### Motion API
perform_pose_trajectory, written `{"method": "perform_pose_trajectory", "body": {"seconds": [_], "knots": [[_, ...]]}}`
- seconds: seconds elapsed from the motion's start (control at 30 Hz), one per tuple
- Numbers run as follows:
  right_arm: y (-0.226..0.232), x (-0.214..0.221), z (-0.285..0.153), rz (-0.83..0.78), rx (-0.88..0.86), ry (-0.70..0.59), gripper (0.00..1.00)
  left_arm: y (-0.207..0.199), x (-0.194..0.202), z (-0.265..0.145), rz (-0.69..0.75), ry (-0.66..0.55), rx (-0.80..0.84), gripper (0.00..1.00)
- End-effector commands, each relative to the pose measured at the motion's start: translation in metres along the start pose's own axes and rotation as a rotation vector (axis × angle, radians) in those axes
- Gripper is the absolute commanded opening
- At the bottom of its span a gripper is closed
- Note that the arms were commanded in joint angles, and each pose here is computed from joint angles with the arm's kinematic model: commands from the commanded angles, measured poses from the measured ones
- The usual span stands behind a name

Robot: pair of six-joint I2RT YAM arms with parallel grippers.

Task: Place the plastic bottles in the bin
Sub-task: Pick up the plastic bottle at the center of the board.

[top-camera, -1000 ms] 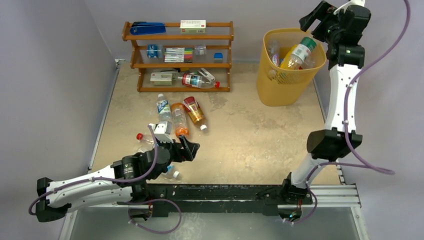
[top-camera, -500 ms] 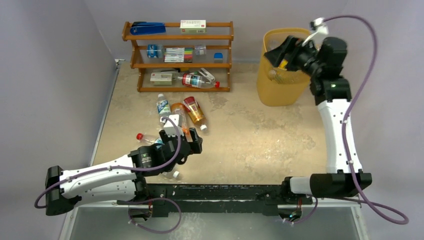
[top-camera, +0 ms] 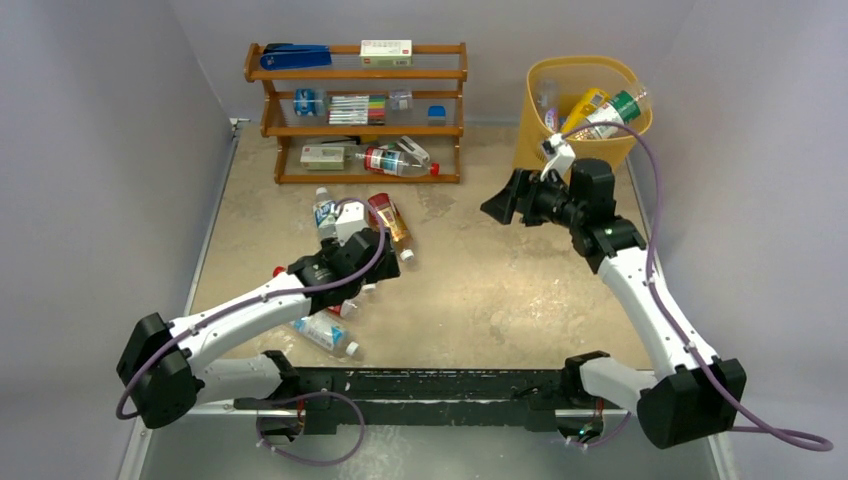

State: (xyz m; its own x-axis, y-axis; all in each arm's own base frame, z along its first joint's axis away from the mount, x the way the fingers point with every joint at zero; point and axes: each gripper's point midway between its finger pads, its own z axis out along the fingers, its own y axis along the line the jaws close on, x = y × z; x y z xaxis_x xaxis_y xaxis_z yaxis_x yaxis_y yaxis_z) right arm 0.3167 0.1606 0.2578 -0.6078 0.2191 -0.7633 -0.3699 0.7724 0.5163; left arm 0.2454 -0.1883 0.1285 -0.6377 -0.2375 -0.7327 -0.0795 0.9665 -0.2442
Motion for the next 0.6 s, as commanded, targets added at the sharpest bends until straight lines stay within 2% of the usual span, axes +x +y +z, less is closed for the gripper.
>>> {"method": "perform_pose_trajectory", "body": {"seconds": [0.0,0.13,0.37,0.57], "knots": [[0.02,0.01,0.001,-0.024,-0.1,-0.045,0.87,-0.006,-0.023,0.006,0.01,0.008,0.012,0.91],[0.014,0.033,0.007,-0.008,-0.109,-0.009,0.83,-0.001,-0.024,0.018,0.034,0.027,-0.033,0.91],[0.012,0.048,0.004,-0.005,-0.118,0.0,0.81,0.007,-0.005,0.041,0.085,0.088,-0.119,0.88],[0.009,0.055,0.003,0.003,-0.117,-0.005,0.81,0.023,-0.001,0.05,0.096,0.075,-0.215,0.88]]}}
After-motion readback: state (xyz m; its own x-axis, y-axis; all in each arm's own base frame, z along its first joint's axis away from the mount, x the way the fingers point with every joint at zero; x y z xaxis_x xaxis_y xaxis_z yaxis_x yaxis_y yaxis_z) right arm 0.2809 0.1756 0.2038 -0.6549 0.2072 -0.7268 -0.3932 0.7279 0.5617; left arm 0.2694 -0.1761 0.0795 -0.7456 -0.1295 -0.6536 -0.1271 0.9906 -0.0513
